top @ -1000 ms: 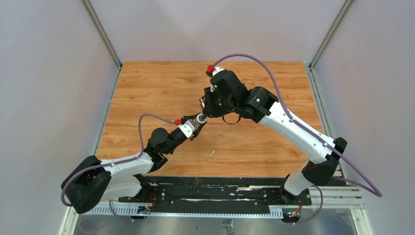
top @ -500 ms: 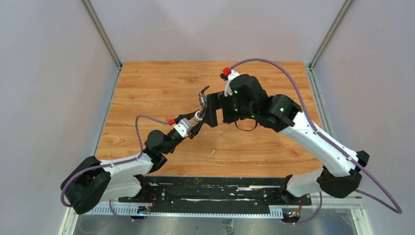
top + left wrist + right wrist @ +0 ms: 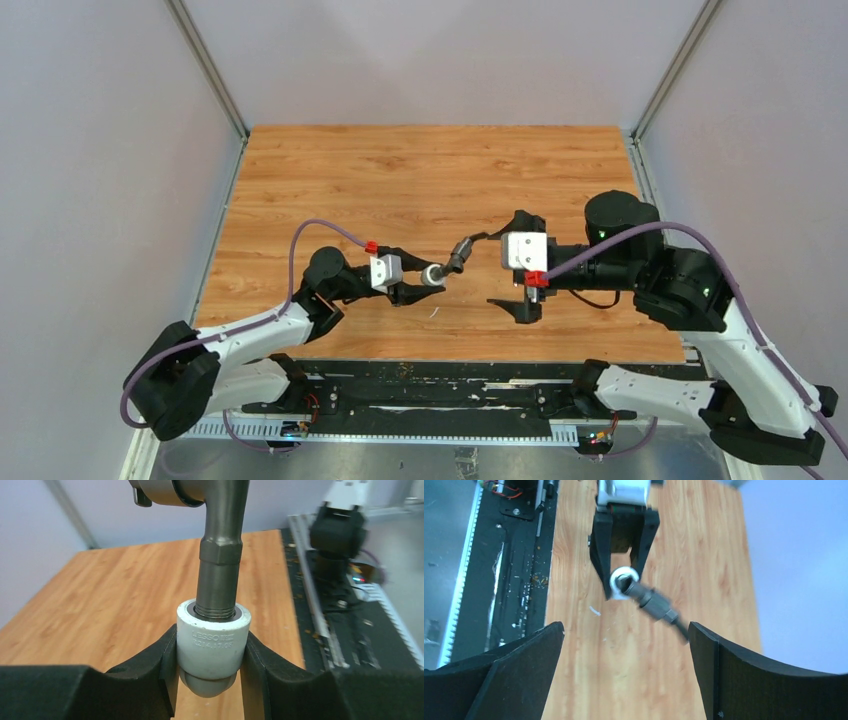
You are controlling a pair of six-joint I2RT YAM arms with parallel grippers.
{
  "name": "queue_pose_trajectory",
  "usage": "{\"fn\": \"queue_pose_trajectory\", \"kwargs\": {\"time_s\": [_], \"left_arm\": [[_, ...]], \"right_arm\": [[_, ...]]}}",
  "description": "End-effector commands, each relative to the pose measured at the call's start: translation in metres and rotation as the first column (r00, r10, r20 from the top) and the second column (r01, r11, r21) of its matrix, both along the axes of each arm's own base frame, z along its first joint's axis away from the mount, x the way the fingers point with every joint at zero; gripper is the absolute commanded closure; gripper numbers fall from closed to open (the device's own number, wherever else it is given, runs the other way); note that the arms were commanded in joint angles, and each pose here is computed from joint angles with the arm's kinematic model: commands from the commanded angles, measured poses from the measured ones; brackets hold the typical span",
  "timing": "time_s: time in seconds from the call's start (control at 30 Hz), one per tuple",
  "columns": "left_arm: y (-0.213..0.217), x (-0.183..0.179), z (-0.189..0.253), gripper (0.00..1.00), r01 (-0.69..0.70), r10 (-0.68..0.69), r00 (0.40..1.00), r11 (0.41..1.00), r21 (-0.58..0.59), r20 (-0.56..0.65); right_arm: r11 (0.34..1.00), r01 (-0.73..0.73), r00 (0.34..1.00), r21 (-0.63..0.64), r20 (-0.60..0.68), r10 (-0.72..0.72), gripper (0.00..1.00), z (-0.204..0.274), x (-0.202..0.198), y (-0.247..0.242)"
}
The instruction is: Install the water faucets
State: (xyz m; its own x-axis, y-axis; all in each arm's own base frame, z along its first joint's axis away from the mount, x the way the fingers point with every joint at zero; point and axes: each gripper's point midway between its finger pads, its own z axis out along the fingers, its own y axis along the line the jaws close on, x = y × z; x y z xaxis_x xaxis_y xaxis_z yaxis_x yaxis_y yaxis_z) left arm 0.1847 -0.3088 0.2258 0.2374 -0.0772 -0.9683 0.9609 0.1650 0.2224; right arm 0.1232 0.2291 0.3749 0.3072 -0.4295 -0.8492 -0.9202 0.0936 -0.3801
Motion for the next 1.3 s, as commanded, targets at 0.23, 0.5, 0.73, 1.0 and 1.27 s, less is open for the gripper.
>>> {"fn": "queue_pose_trajectory", "kwargs": {"time_s": [0.23, 0.5, 0.73, 1.0, 1.27], "left_arm": [[0.0, -0.057, 0.013, 1.0, 0.374, -0.374, 0.928, 0.928, -0.002, -0.009], [-0.003, -0.051, 0.017, 1.0, 0.354, -0.354, 0.935, 0.935, -0.007, 0.004], [-0.006, -0.042, 0.023, 1.0, 0.321, -0.321, 0.947, 0.947, -0.024, 0.003], [-0.008, -0.033, 0.033, 1.0, 0.273, -0.273, 0.962, 0.96, -0.058, 0.014], [-0.008, -0.014, 0.039, 1.0, 0.165, -0.165, 0.986, 0.983, -0.076, 0.009]], "right_arm": [[0.874, -0.382, 0.89, -0.3, 0.134, 0.435, 0.0, 0.006, -0.009, 0.016], [0.832, -0.417, 0.891, -0.366, 0.018, 0.454, 0.01, -0.016, -0.007, 0.028], [0.823, -0.403, 0.904, -0.4, -0.033, 0.427, 0.05, -0.036, -0.002, 0.029], [0.844, -0.355, 0.93, -0.403, -0.06, 0.363, 0.23, -0.053, 0.009, 0.039], [0.876, -0.281, 0.96, -0.392, -0.1, 0.263, 0.76, -0.057, 0.021, 0.048]]}}
